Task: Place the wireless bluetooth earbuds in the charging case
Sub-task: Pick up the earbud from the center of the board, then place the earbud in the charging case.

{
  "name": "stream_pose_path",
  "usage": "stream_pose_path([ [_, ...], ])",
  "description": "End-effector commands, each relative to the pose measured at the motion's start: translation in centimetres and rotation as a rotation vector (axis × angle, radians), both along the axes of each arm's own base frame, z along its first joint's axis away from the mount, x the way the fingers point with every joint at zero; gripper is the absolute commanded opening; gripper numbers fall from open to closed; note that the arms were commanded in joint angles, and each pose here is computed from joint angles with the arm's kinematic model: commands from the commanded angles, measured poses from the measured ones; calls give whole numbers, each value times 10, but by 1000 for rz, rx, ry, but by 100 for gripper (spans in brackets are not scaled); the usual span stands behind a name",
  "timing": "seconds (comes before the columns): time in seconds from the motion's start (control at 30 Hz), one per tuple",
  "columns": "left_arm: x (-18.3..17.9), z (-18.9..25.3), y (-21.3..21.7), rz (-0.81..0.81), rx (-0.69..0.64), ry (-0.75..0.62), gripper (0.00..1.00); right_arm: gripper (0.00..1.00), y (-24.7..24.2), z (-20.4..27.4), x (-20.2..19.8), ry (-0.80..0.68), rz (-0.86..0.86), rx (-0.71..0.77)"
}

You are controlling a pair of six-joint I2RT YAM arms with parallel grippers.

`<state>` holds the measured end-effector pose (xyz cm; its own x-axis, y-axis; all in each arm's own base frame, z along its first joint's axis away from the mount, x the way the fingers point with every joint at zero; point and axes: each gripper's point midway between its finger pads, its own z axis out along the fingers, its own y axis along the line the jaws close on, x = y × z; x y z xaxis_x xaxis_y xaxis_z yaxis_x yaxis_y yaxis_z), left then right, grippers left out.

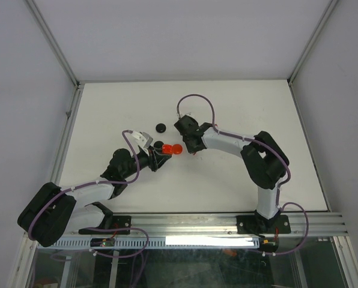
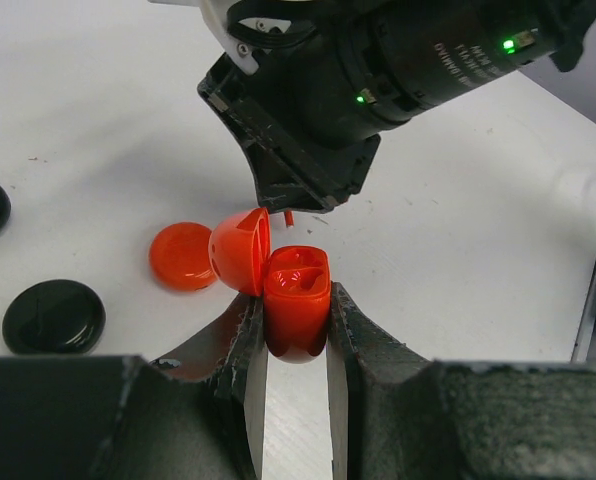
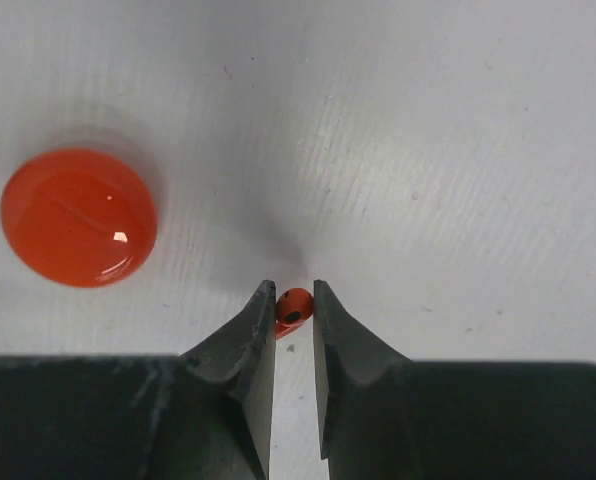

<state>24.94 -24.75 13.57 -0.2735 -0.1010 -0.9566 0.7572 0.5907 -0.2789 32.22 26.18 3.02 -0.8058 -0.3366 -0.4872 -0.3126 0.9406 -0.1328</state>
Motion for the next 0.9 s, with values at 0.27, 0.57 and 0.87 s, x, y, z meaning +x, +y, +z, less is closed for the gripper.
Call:
stream_pose_path([
  [0.27,-7,32,-3,-49,-86,-115,0,11,16,140,-4,-385,234,80],
  [0.57,-20,42,-2,-91,-117,-193,0,11,49,223,-44,-656,449,208],
  [0.87,-43,64,2,-158,-180,-372,0,11,84,246,-88,-853,651,293],
])
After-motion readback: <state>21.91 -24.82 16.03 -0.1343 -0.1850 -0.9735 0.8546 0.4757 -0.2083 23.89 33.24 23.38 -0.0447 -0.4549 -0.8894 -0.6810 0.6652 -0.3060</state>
